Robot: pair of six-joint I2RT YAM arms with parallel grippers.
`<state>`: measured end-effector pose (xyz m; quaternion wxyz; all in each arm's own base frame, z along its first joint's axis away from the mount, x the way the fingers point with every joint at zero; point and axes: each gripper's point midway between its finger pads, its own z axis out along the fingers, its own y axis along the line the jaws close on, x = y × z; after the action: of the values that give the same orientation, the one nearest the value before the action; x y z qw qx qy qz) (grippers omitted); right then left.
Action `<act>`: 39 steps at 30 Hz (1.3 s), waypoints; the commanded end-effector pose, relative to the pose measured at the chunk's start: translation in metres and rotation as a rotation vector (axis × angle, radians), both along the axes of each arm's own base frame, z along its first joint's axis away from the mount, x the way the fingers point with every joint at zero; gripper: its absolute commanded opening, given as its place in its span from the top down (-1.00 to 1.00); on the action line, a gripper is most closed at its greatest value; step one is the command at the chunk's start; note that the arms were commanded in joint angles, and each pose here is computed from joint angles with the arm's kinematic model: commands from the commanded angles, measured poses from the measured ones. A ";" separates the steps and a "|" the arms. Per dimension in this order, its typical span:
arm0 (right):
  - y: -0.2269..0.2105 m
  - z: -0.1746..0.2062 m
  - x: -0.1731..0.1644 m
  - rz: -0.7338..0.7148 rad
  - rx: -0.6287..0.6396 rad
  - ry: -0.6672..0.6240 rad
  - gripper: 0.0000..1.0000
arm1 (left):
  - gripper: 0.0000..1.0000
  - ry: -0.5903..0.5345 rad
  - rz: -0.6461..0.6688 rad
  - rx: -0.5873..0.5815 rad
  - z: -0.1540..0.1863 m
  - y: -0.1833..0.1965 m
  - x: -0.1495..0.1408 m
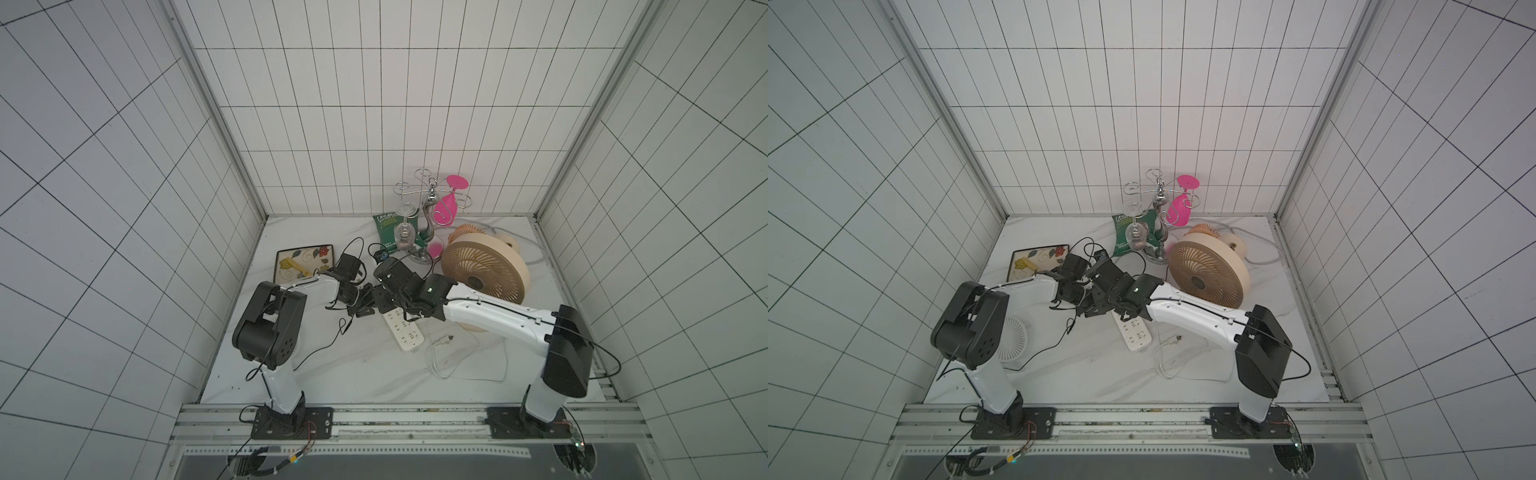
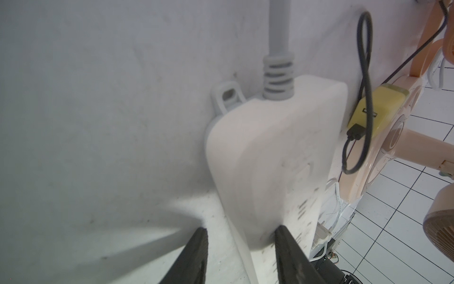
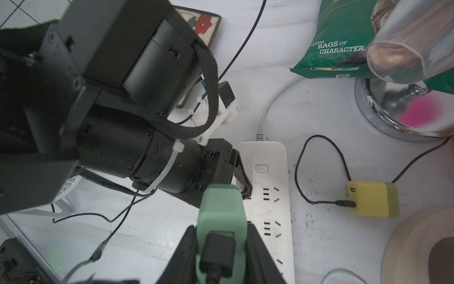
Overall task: Unplug the desk fan from the power strip
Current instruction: Remove the plug from the socket, then place the plug at the center of the board.
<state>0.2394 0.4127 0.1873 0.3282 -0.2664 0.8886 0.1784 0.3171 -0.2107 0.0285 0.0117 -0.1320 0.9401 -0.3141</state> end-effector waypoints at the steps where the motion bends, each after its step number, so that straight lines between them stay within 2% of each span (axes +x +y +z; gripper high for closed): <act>1: -0.009 0.001 -0.010 -0.019 0.029 0.029 0.65 | 0.05 0.076 0.104 0.267 -0.040 0.048 -0.009; 6: -0.025 -0.010 -0.028 -0.013 0.043 0.104 0.65 | -0.03 -0.071 0.103 0.143 0.026 0.024 0.033; 11: -0.019 -0.028 -0.047 0.042 0.066 0.212 0.68 | -0.07 -0.198 0.107 0.087 0.095 0.016 0.057; 15: -0.001 -0.041 -0.056 0.091 0.082 0.278 0.70 | -0.08 -0.286 0.169 0.068 0.146 0.033 0.061; 20: 0.034 -0.048 -0.060 0.156 0.127 0.322 0.70 | -0.10 -0.355 0.293 0.083 0.190 0.079 0.054; 23: 0.062 -0.056 -0.064 0.205 0.155 0.370 0.71 | -0.11 -0.380 0.374 0.113 0.208 0.109 0.042; 26: 0.086 -0.063 -0.067 0.241 0.165 0.406 0.73 | -0.11 -0.373 0.426 0.185 0.211 0.130 0.024; 33: 0.123 -0.083 -0.067 0.259 0.204 0.469 0.73 | -0.12 -0.398 0.587 0.249 0.208 0.162 -0.017; 36: 0.138 -0.090 -0.067 0.268 0.228 0.498 0.73 | -0.15 -0.462 0.627 0.240 0.215 0.168 -0.027; 39: 0.154 -0.098 -0.066 0.275 0.253 0.534 0.73 | -0.16 -0.464 0.636 0.256 0.218 0.173 -0.036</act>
<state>0.1784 0.5465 0.0835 0.1009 -0.2875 0.8820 0.3595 0.2835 -0.0486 0.2399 0.3153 -0.3238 0.8665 -0.2119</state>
